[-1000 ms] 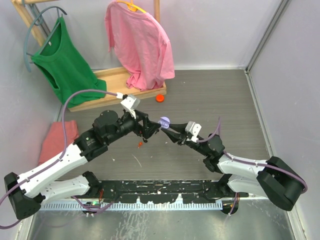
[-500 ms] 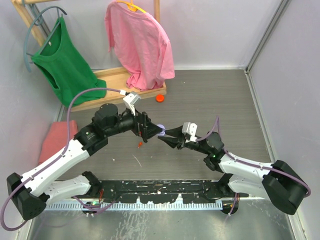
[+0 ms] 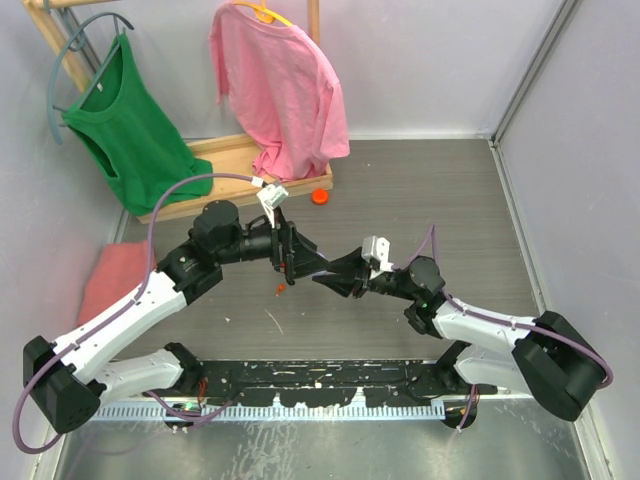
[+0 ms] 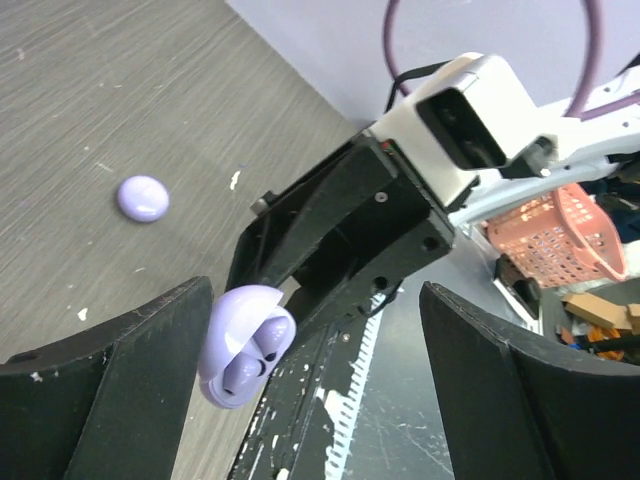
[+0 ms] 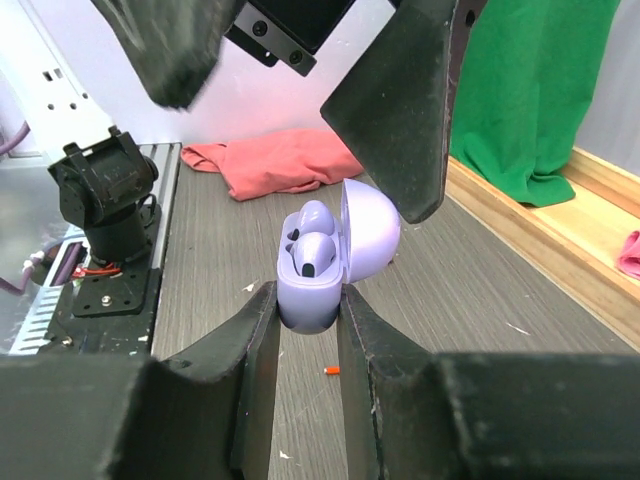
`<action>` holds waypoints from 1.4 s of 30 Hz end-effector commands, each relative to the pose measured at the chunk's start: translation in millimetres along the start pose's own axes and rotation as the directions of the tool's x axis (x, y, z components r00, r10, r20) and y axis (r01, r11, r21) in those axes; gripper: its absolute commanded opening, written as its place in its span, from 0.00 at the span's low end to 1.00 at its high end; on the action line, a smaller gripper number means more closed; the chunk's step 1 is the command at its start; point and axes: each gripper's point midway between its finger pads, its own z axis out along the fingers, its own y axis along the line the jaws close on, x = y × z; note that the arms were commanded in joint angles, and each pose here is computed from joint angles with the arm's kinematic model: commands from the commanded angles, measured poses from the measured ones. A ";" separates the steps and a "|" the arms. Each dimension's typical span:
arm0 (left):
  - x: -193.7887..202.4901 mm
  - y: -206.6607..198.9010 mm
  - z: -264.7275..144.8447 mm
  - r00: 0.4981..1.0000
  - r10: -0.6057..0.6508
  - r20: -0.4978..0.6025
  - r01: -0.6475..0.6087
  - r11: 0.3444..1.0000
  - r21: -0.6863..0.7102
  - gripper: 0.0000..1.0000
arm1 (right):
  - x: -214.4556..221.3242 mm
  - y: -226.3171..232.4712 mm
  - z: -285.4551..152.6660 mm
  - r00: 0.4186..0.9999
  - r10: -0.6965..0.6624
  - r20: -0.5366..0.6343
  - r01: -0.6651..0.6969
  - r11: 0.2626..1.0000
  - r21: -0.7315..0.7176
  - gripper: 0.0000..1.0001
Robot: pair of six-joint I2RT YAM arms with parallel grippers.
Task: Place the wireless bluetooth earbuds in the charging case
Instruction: Close the charging case.
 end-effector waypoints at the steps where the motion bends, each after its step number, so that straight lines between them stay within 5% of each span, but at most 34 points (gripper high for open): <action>1: -14.3 -33.0 -5.2 0.999 0.033 0.037 -0.039 0.985 0.166 0.84 | -31.0 -0.6 5.4 0.996 -0.011 0.092 0.015 0.999 -0.036 0.01; 9: -11.6 -33.1 -2.8 1.000 0.007 0.008 -0.009 0.981 0.193 0.81 | -32.4 -5.7 -1.2 0.995 0.008 0.103 -0.005 0.999 -0.032 0.01; 18: -15.2 15.6 0.3 0.999 -0.032 0.044 0.035 0.998 -0.060 0.85 | -33.2 -2.7 -1.4 0.995 0.000 0.102 0.005 0.999 -0.052 0.01; 32: -8.8 -26.3 4.3 0.998 -0.062 -0.022 0.066 0.976 0.207 0.76 | -25.4 -10.1 -2.9 0.996 0.010 0.091 -0.007 1.000 -0.028 0.01; 42: -13.9 -38.4 -2.0 0.999 -0.038 0.006 0.035 0.966 0.255 0.74 | -15.6 -12.2 -8.6 0.996 0.046 0.070 -0.044 0.999 -0.018 0.01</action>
